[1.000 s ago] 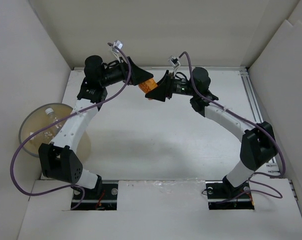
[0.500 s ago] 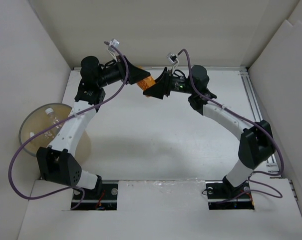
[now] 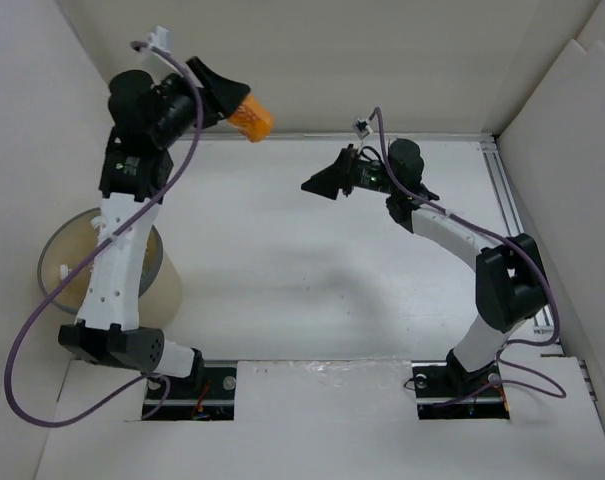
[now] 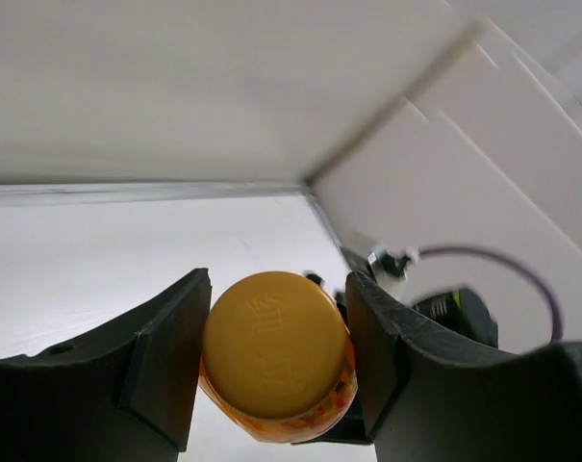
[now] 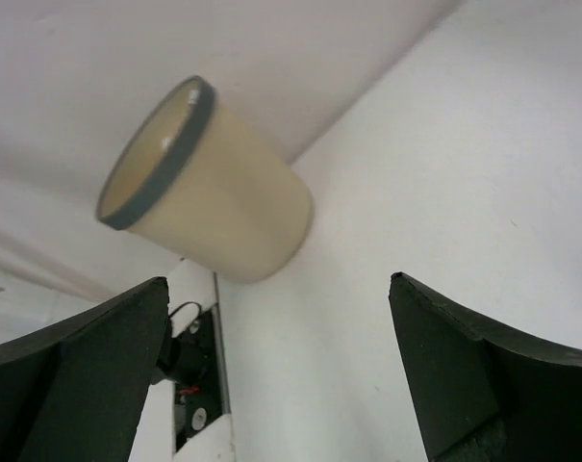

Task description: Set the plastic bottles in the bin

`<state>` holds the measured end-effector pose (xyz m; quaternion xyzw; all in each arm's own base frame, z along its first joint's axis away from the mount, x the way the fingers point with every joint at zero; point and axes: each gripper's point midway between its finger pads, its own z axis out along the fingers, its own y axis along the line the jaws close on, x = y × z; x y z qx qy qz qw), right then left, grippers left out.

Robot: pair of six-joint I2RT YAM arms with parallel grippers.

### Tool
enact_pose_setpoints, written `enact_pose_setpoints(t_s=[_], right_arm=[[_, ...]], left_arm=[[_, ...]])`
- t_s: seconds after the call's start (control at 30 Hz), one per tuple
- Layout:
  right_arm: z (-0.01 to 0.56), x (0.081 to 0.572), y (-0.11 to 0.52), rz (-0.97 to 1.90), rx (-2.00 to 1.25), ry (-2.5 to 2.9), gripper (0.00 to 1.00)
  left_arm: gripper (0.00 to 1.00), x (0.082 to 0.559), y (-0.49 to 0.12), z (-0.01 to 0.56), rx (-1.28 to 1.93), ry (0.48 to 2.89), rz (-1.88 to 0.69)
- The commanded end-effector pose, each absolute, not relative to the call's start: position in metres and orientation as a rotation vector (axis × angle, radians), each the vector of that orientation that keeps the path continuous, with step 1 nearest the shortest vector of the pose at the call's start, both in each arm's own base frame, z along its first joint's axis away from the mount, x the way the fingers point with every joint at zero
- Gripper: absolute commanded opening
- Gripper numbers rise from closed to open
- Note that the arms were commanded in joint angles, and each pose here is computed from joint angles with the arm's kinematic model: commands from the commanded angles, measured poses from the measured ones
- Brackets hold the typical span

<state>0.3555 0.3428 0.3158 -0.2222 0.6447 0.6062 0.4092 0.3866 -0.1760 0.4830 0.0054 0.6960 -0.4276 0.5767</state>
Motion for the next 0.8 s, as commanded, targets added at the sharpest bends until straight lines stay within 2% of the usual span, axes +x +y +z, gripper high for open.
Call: enact_pose_setpoints(t_s=[0.0, 0.07, 0.1, 0.13, 0.2, 0.23, 0.33, 0.43, 0.6, 0.63, 0.7, 0.73, 0.77], right_arm=[[0.286, 0.373, 0.326, 1.445, -0.49, 1.667, 1.0], [0.266, 0.372, 0.317, 1.406, -0.446, 1.731, 1.0], [0.257, 0.373, 0.315, 1.389, -0.433, 1.758, 1.0], [0.254, 0.375, 0.312, 1.348, -0.425, 1.765, 1.0], [0.241, 0.373, 0.308, 1.326, -0.395, 1.829, 1.0], [0.238, 0.371, 0.305, 1.309, -0.391, 1.841, 1.0], [0.236, 0.362, 0.307, 1.281, -0.405, 1.844, 1.0], [0.228, 0.353, 0.31, 1.273, -0.418, 1.881, 1.0], [0.24, 0.339, 0.321, 1.259, -0.436, 1.888, 1.0], [0.238, 0.335, 0.321, 1.244, -0.424, 1.913, 1.0], [0.253, 0.335, 0.32, 1.179, -0.415, 1.893, 1.0], [0.255, 0.329, 0.322, 1.154, -0.429, 1.916, 1.0], [0.264, 0.327, 0.321, 1.131, -0.426, 1.908, 1.0]], left_arm=[[0.0, 0.389, -0.076, 0.491, -0.36, 1.674, -0.624], [0.0, 0.39, -0.035, 0.474, -0.529, 1.69, -0.516], [0.0, 0.374, 0.004, 0.482, -0.627, 1.619, -0.428], [0.0, 0.37, 0.024, 0.46, -0.695, 1.632, -0.389], [0.0, 0.342, 0.058, 0.466, -0.759, 1.547, -0.318], [0.0, 0.329, 0.093, 0.455, -0.862, 1.52, -0.22], [0.0, 0.285, 0.131, 0.456, -0.98, 1.447, -0.055], [0.0, 0.251, 0.144, 0.443, -1.079, 1.394, 0.053], [0.0, 0.224, 0.161, 0.363, -1.261, 1.413, 0.204], [0.07, 0.223, 0.161, 0.352, -1.271, 1.433, 0.21], [0.28, 0.22, 0.163, 0.333, -1.296, 1.461, 0.238], [0.47, 0.217, 0.163, 0.336, -1.295, 1.447, 0.244], [0.99, 0.216, 0.164, 0.336, -1.299, 1.442, 0.253]])
